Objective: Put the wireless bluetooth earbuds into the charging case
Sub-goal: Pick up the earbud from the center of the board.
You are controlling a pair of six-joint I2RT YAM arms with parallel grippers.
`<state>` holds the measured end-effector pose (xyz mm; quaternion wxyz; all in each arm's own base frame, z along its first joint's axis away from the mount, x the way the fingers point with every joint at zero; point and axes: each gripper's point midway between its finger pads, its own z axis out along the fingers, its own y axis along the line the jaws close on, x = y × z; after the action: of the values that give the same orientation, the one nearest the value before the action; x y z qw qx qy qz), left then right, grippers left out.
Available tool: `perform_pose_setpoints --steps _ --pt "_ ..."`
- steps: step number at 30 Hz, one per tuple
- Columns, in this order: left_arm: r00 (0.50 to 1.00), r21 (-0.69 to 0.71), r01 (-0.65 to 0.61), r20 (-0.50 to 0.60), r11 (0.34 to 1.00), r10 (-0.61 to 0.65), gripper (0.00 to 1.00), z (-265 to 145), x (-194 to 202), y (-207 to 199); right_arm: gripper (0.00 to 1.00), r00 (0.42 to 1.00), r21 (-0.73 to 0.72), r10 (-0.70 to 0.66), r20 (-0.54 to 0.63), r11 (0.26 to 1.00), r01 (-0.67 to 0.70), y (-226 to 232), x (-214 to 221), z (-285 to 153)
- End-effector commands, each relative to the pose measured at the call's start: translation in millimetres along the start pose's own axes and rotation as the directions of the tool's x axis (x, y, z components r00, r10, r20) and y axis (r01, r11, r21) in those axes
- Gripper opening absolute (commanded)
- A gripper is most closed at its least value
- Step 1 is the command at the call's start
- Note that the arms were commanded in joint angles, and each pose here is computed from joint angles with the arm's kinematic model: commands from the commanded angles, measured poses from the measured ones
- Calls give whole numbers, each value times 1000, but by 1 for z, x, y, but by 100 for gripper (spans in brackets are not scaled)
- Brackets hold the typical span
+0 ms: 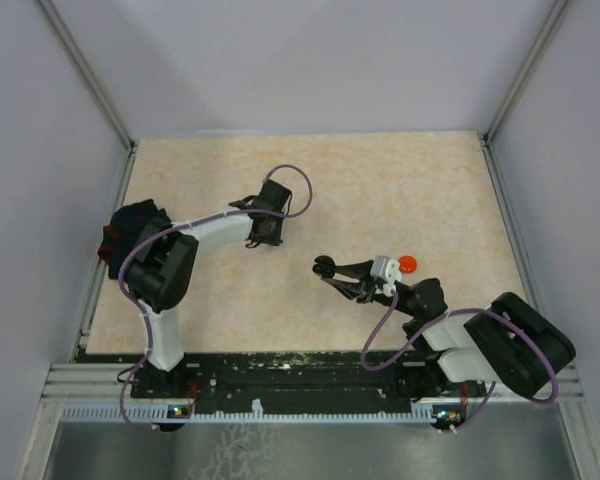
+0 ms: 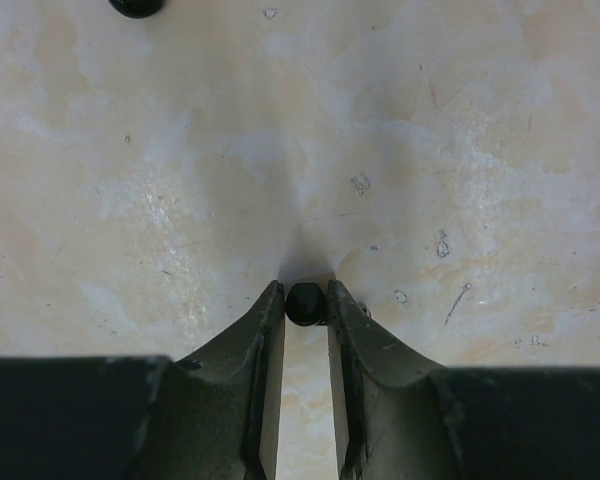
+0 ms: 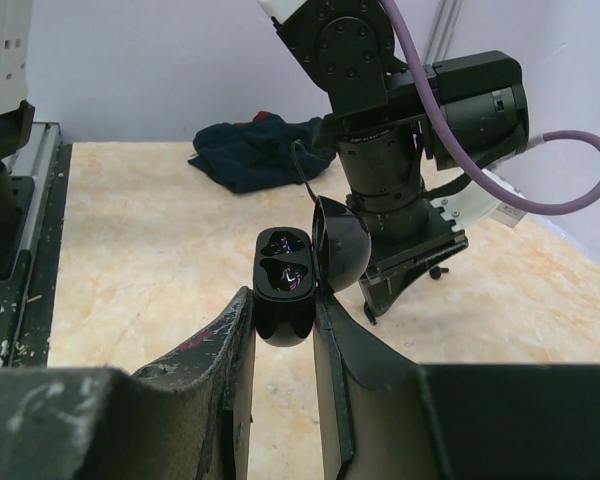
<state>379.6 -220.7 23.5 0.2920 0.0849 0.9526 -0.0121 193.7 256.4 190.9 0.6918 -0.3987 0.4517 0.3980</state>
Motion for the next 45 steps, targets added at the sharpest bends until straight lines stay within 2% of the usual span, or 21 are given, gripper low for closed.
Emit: perform_pose_setpoints --steps 1,8,13,20,26,30,37,45 --pt "995 -25 -33 -92 999 31 28 8 29 0 0 986 -3 -90 140 996 92 -1 -38 5" --pt "998 -14 -37 -58 999 36 24 -5 20 -4 0 985 9 -95 142 995 94 -3 -39 4" --pt "998 -13 -57 7 998 57 20 -27 4 -1 0 986 21 -98 138 995 96 -4 -38 3" --pt "980 -43 -118 155 992 123 16 -71 -25 -5 0 984 47 -109 140 994 103 -8 -40 1" --pt "926 -97 -201 306 975 222 15 -113 -45 -14 0 985 88 -114 131 991 103 -15 -37 -1" --pt "854 -142 -276 417 950 311 14 -144 -60 -21 0 985 123 -118 124 987 102 -20 -36 -2" --pt "695 -182 -402 577 897 428 13 -203 -80 -45 0 989 174 -108 105 981 88 -29 -31 -4" --pt "454 -187 -539 757 821 470 13 -251 -78 -83 0 988 183 -99 116 980 77 -30 -34 -5"
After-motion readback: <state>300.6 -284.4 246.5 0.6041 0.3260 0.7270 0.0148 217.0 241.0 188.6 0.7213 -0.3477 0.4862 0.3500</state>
